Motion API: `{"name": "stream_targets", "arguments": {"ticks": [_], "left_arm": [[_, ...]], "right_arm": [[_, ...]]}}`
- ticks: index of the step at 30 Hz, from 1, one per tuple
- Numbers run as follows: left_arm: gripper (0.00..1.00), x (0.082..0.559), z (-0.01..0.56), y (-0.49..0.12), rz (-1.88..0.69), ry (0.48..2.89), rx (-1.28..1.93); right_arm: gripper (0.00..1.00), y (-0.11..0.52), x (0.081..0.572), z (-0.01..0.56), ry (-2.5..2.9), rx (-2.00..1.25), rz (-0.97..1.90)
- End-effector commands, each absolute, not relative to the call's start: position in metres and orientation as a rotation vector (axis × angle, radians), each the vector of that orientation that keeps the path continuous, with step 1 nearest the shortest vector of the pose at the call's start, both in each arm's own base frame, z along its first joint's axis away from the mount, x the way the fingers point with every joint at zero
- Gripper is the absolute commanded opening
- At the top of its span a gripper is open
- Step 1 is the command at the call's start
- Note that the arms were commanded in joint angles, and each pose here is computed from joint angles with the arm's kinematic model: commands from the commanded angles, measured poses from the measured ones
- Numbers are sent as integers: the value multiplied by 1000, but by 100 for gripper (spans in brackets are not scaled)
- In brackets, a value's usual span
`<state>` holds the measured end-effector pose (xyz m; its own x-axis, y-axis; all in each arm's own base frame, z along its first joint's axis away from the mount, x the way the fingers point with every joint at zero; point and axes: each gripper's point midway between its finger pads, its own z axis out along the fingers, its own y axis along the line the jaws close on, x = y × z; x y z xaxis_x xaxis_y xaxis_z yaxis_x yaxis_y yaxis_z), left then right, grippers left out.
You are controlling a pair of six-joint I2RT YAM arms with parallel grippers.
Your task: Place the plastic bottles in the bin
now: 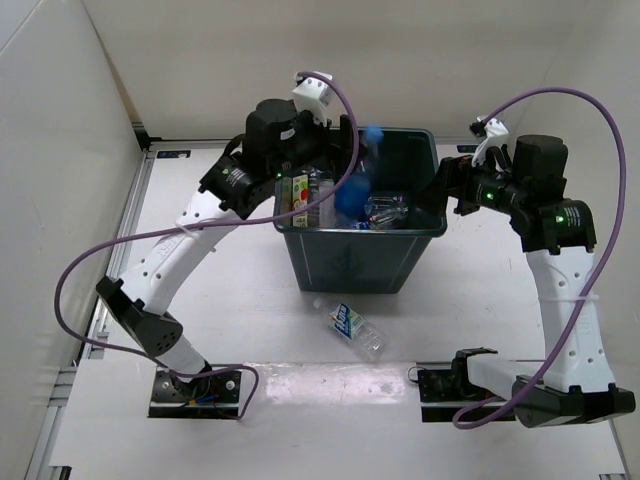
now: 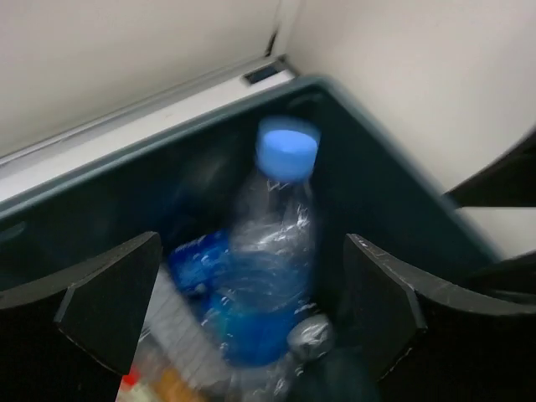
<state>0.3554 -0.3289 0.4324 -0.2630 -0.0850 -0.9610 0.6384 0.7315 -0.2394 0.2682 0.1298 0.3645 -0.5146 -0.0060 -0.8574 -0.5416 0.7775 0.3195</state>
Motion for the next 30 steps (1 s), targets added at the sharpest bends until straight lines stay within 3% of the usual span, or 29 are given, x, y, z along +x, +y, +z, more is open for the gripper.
{"name": "stream_targets", "arguments": {"ticks": [1,5,8,11,14,15,19,22,26,30], "left_arm": [[100,344,485,-287,-615,1593,397],[100,333,523,-234,-536,1508,301],[100,335,514,-196,-432,1545,232],[100,328,487,-139,-296,1632,89],[100,321,416,-100,-154,1804,-4],[100,304,421,-83,-145,1772,-63],[100,278,335,-40,-8,1902,-168],[100,250,318,-19,18,1915,-225],[100,217,264,1,91,2008,-259],[100,197,227,7,109,2047,-244]], "right_arm": [[90,134,252,361,2019,-459,711],[90,134,244,363,1999,-494,673],[90,130,240,367,1952,-547,609],[90,128,234,381,1859,-617,534],[90,144,207,395,1703,-793,532],[90,147,196,408,1571,-876,500],[90,172,121,369,1259,-1404,534],[90,178,75,337,1264,-1602,715],[90,178,53,292,1322,-1718,839],[90,179,59,253,1367,-1828,779]]}}
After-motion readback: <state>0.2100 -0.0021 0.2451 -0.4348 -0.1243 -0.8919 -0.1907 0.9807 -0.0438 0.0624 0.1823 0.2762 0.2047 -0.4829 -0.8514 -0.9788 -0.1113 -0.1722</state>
